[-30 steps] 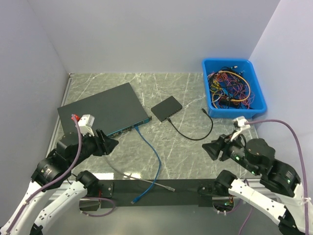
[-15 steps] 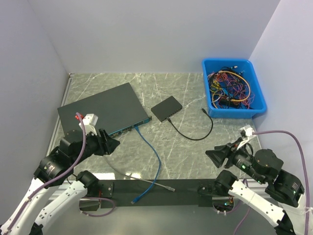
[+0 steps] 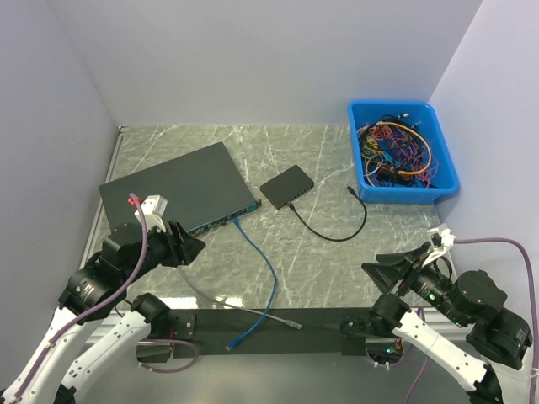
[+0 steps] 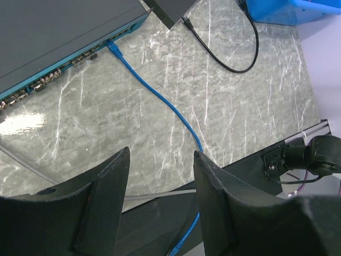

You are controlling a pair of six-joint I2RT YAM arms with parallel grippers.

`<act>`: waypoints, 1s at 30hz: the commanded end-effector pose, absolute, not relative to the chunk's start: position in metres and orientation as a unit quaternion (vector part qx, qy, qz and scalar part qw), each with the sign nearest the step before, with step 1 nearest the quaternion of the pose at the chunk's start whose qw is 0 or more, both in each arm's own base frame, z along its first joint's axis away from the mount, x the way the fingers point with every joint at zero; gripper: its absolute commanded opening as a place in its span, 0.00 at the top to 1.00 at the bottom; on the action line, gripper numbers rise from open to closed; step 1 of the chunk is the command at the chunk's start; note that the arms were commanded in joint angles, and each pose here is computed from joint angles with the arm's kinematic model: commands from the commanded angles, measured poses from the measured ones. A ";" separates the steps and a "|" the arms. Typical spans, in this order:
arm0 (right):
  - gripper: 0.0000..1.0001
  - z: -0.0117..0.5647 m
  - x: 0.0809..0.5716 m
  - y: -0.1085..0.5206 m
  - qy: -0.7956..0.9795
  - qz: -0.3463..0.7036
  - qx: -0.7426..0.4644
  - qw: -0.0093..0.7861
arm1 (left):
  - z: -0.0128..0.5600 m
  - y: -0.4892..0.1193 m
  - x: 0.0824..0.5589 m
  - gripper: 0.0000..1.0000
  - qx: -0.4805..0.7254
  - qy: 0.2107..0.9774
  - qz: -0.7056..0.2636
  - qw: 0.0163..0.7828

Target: Insert the plug into the switch port

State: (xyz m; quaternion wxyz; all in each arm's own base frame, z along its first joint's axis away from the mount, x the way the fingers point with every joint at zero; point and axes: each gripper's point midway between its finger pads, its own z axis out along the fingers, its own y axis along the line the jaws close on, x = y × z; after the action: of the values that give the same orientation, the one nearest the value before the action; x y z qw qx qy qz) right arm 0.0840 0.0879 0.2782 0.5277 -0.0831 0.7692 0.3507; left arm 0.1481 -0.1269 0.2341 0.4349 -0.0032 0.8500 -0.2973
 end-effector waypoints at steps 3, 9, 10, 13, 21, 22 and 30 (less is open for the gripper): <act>0.36 0.288 0.086 0.088 0.755 0.360 -0.081 0.543 | 0.238 -0.129 0.151 0.43 0.005 0.843 -0.302 0.445; 0.36 0.286 0.086 0.092 0.758 0.360 -0.088 0.537 | 0.238 -0.128 0.152 0.43 0.004 0.843 -0.301 0.446; 0.36 0.286 0.086 0.092 0.759 0.359 -0.088 0.536 | 0.238 -0.128 0.152 0.43 0.004 0.843 -0.301 0.445; 0.36 0.286 0.086 0.092 0.758 0.360 -0.088 0.537 | 0.238 -0.128 0.153 0.43 0.003 0.843 -0.300 0.446; 0.36 0.285 0.087 0.093 0.760 0.358 -0.088 0.535 | 0.239 -0.128 0.152 0.43 0.005 0.841 -0.303 0.448; 0.36 0.286 0.087 0.093 0.760 0.359 -0.089 0.535 | 0.240 -0.127 0.152 0.43 0.004 0.841 -0.303 0.449; 0.36 0.285 0.086 0.092 0.760 0.360 -0.087 0.535 | 0.240 -0.127 0.152 0.43 0.002 0.840 -0.303 0.451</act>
State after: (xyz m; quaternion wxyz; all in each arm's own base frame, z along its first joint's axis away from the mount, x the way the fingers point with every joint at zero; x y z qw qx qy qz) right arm 0.0829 0.0872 0.2789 0.5299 -0.0829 0.7665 0.3534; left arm 0.1493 -0.1248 0.2347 0.4374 -0.0055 0.8490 -0.2964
